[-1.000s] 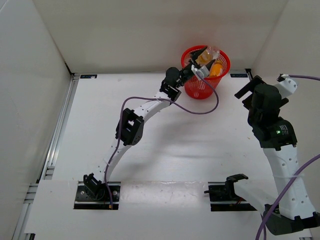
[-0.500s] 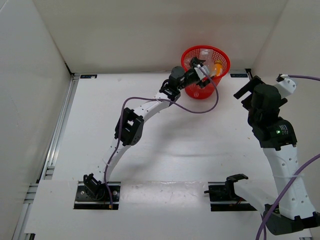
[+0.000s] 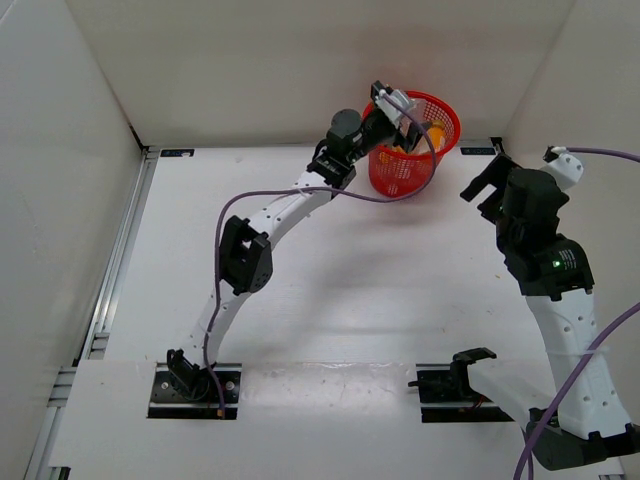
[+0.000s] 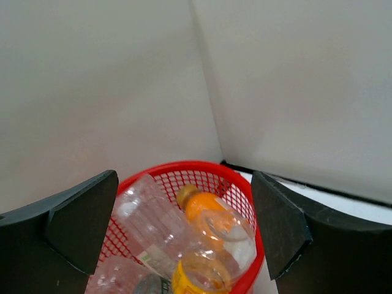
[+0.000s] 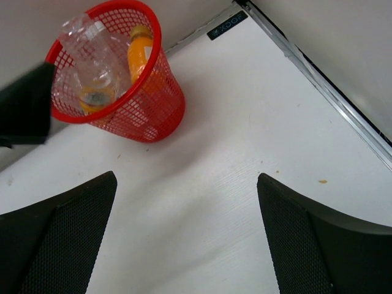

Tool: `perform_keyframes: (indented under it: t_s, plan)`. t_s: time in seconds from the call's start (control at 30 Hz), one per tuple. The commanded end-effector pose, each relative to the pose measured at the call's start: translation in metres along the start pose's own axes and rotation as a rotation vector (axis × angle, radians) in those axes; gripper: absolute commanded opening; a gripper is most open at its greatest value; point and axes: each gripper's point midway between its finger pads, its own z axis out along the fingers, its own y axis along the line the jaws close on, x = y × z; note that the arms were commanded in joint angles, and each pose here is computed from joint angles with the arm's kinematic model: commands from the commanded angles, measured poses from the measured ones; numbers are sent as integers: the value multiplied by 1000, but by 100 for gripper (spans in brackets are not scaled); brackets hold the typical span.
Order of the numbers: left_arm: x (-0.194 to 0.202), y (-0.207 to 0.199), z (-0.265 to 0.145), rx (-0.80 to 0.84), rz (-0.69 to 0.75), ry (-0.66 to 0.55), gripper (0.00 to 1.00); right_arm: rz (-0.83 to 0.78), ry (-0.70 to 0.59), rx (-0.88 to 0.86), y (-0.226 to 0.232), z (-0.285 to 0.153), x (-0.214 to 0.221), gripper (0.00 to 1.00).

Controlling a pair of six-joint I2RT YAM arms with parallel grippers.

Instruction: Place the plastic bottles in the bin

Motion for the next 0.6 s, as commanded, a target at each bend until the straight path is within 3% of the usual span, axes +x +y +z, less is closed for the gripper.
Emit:
perform_keyframes:
  t_s: [0.0,0.13,0.27,0.37,0.4,0.47,0.5,0.57]
  plan:
    - [-151,48,-23,-143,-16,-170,100,-95,76,-22,-3,-1,16,100]
    - [-159,121,-79,-398,20,19,100,-76,190,32,-26,3,47,100]
    - [-121,190,-195,-586,166,307,100,-55,313,-20,-31,7,87,100]
    - [-94,201,-289,-693,193,546,100,-63,411,-1,-43,10,121,100]
    - [-87,204,-337,-733,232,636,100,-55,435,0,-45,7,129,100]
    - [-77,201,-395,-798,268,741,100,-51,457,15,-54,5,143,100]
    - [-72,194,-444,-836,294,802,100,-40,468,10,-54,3,147,100]
    - [-65,179,-490,-858,289,848,100,-23,457,-10,-54,-2,150,100]
